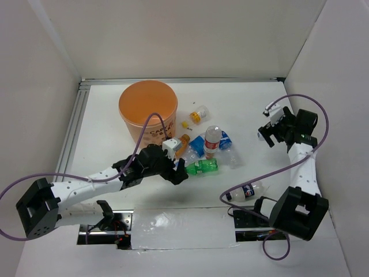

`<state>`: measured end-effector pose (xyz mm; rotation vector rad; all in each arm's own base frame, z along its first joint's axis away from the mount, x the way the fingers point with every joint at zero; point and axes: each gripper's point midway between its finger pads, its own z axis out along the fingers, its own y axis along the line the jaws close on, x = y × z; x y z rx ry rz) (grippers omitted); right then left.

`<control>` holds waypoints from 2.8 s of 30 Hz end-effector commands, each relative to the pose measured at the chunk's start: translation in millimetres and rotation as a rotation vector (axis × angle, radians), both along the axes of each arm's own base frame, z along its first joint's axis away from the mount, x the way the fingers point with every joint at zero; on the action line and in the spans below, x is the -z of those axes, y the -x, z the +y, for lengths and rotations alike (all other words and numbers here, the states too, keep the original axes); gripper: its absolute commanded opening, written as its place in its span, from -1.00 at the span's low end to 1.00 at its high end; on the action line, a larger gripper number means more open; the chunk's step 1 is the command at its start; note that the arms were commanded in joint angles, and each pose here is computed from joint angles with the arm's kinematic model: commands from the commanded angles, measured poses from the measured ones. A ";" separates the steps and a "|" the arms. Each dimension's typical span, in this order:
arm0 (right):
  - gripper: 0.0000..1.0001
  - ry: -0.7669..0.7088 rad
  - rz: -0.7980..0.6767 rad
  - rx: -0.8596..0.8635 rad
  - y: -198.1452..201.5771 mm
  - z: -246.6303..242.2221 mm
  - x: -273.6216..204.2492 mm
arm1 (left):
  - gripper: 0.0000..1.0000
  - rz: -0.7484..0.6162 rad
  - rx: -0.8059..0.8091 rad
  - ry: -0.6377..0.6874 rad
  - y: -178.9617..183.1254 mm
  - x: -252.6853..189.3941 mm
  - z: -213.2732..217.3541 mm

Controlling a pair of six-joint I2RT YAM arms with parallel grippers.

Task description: Put the plastic bottles in the bin

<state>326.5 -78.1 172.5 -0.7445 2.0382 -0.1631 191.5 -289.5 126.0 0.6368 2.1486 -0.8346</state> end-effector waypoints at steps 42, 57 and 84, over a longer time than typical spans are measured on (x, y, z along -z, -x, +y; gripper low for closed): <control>-0.04 0.474 0.270 -0.853 -81.1 -77.6 146.9 | 0.84 0.067 -0.014 -0.007 37.4 20.6 -18.8; -0.40 -0.104 -0.414 -0.792 -132.6 175.2 -197.7 | 0.79 -0.063 -0.033 0.044 33.3 8.9 -15.9; 1.00 -0.799 0.100 -1.123 -34.1 518.5 -220.2 | 0.94 -0.319 0.047 -0.060 26.4 9.4 -9.1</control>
